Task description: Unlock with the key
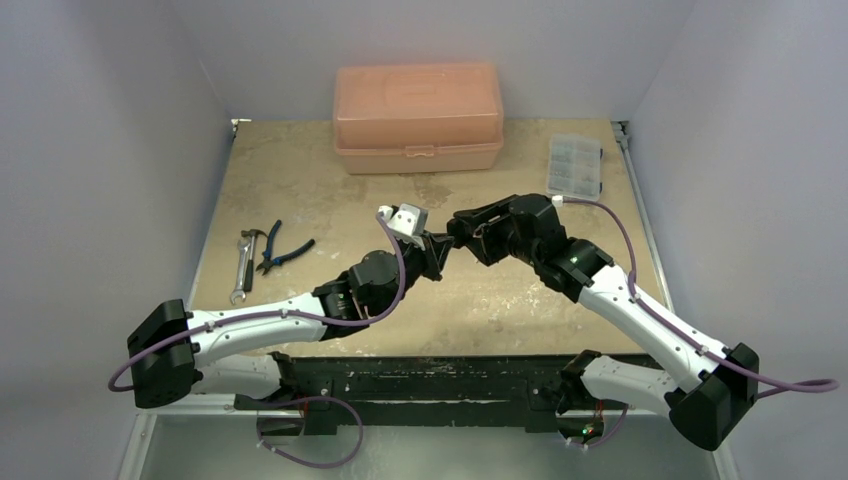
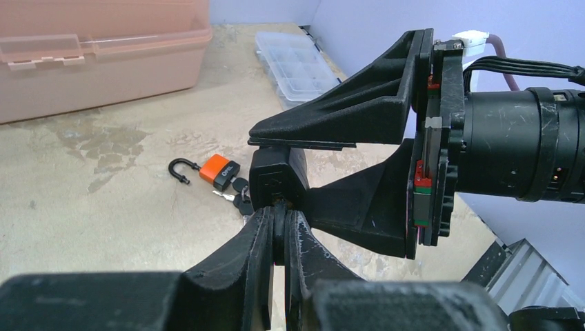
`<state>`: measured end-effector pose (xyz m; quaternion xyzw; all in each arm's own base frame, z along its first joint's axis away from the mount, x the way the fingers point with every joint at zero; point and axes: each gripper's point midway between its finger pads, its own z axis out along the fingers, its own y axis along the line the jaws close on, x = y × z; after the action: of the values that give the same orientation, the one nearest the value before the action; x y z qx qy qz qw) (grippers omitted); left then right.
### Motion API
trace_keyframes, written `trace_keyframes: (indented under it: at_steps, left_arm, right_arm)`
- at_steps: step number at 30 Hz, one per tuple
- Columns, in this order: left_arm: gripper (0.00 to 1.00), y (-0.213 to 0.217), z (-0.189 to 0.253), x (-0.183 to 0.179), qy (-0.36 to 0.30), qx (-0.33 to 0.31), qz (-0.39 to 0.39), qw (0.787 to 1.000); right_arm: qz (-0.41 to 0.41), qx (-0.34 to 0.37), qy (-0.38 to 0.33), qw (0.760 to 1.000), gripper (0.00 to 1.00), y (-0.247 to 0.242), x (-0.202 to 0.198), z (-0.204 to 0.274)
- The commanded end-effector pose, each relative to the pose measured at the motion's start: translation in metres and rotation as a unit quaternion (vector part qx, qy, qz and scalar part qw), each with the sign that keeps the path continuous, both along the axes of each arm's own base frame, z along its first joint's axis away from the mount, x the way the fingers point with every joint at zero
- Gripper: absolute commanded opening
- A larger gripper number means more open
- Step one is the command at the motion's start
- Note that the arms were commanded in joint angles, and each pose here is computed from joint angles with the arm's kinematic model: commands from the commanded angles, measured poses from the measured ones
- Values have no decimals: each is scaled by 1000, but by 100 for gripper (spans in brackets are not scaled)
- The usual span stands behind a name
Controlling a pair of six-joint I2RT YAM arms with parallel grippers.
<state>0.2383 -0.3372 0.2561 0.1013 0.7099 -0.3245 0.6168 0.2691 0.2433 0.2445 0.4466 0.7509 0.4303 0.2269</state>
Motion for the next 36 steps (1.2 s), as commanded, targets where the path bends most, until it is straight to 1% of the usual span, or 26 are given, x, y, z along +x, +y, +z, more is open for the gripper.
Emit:
trace_keyframes:
  at_steps: [1, 3, 4, 6, 8, 9, 10, 11, 12, 13, 16, 21, 23, 28, 31, 36]
  left_arm:
    - [0, 1, -12, -2, 23, 5, 0, 1000]
    - [0, 6, -12, -4, 38, 7, 5, 999]
    - [5, 8, -12, -5, 44, 9, 6, 999]
    - [19, 15, -13, -9, 55, 17, 5, 998]
    - [28, 20, -8, -14, 56, 14, -3, 998]
    - [34, 21, -5, -18, 56, 12, -10, 998]
    - [43, 22, -2, -22, 56, 8, -19, 998]
    - [55, 23, 2, -25, 55, 5, -28, 998]
    - [65, 24, 4, -29, 55, 4, -36, 998]
    - [69, 25, 7, -32, 55, 2, -43, 998]
    - [70, 32, 15, -38, 59, -12, -49, 997]
    - [64, 47, 34, -47, 54, -48, -53, 996]
    - [64, 47, 33, -50, 46, -38, -64, 996]
    - [55, 36, 26, -53, 28, -5, -92, 995]
    - [53, 27, 27, -50, 20, 2, -99, 995]
    - [47, 8, 19, -45, 26, 34, -113, 993]
  right_arm:
    - [54, 89, -73, 992, 0, 28, -7, 73]
    - [56, 88, -70, 992, 0, 28, -8, 71]
    - [50, 84, -71, 993, 0, 26, -7, 70]
    - [38, 70, -76, 994, 0, 21, -4, 69]
    - [30, 58, -78, 995, 0, 16, -3, 66]
    - [27, 53, -79, 995, 0, 15, -2, 64]
    - [25, 50, -79, 995, 0, 13, -2, 63]
    - [23, 47, -79, 996, 0, 12, -2, 61]
    - [23, 43, -79, 996, 0, 11, -3, 59]
    - [23, 40, -80, 996, 0, 10, -2, 58]
    - [17, 26, -77, 997, 0, 6, -3, 53]
    - [12, 17, -76, 997, 0, 2, -4, 50]
    - [12, 18, -77, 997, 0, 1, -4, 51]
    - [-2, 7, -77, 997, 0, -4, -1, 55]
    - [-2, -3, -78, 997, 0, -6, -1, 57]
    - [-1, -7, -65, 998, 0, -9, -6, 52]
